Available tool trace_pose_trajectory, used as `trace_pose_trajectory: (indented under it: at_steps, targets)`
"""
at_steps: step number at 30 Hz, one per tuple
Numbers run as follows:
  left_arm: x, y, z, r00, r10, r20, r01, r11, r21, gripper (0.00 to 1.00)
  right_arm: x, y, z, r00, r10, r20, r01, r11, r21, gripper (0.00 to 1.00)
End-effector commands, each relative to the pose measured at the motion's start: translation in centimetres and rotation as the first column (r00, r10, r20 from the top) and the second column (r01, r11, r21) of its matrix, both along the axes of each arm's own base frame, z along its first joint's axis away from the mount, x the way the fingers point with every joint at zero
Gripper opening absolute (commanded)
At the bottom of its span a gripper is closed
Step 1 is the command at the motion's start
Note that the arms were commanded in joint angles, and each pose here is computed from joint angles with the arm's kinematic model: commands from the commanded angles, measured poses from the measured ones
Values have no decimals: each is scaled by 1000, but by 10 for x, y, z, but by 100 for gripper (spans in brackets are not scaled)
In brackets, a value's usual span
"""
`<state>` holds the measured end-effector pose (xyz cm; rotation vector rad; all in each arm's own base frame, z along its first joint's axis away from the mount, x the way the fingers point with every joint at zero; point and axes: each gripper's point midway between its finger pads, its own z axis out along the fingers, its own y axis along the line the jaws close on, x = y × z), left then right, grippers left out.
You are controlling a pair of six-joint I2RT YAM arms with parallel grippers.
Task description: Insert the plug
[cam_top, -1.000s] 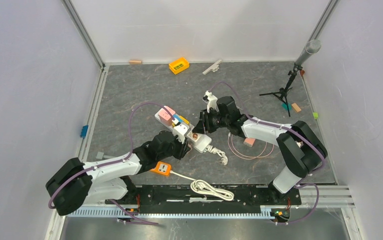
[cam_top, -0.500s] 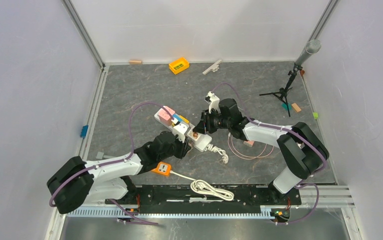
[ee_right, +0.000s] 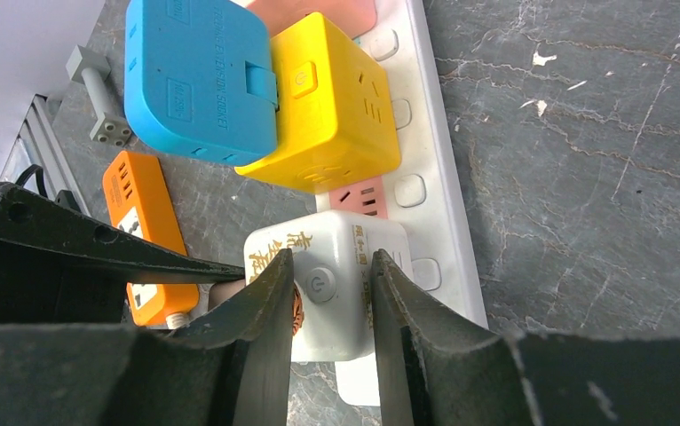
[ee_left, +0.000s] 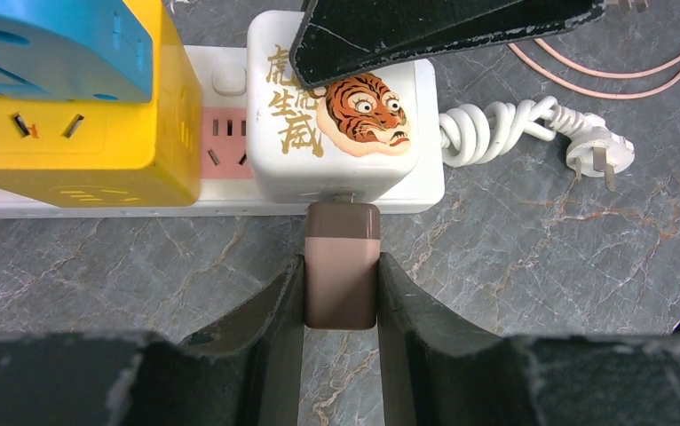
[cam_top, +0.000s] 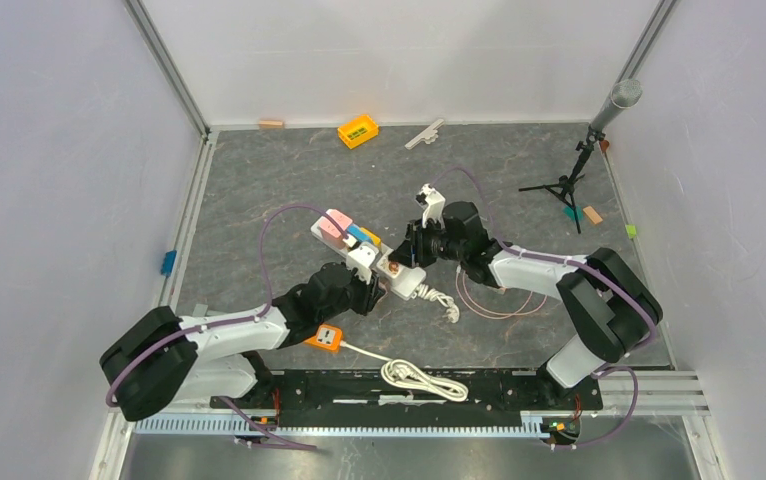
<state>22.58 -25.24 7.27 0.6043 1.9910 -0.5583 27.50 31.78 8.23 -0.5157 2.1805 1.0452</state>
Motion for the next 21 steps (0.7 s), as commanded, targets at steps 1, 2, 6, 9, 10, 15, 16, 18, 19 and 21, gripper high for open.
trace_pose_trajectory:
  at_steps: [1,2,6,9,10,15,16,18,19,21]
  targets:
    - [74,0,134,892,291,346,-167,923,-346,2,-204,-61,-96,685,156,-712,-373,914,-158,0]
    - [73,-2,134,895,274,352,-150,928,-342,2,-204,-61,-96,682,157,-714,-374,914,-156,0]
    - [68,-16,135,905,192,380,-63,943,-326,2,-206,-62,-96,678,157,-718,-376,913,-155,0]
    - [67,-26,136,907,127,401,-4,956,-293,2,-210,-64,-98,670,160,-725,-384,910,-154,0]
    - [67,-30,135,909,108,403,9,961,-277,2,-211,-64,-98,667,162,-727,-389,908,-155,0]
    - [80,-36,141,918,119,378,-29,972,-235,2,-215,-67,-100,662,155,-733,-396,903,-167,0]
    - [83,-35,144,917,137,374,-48,970,-238,2,-216,-67,-100,663,155,-733,-397,902,-168,0]
    - [90,-32,143,921,173,350,-96,969,-226,2,-217,-68,-101,659,154,-737,-401,900,-171,0]
    - [92,-32,142,923,177,341,-109,972,-210,2,-218,-67,-101,657,155,-738,-403,899,-170,0]
    - [96,-30,140,923,193,334,-133,972,-192,2,-218,-67,-102,655,157,-739,-407,898,-170,0]
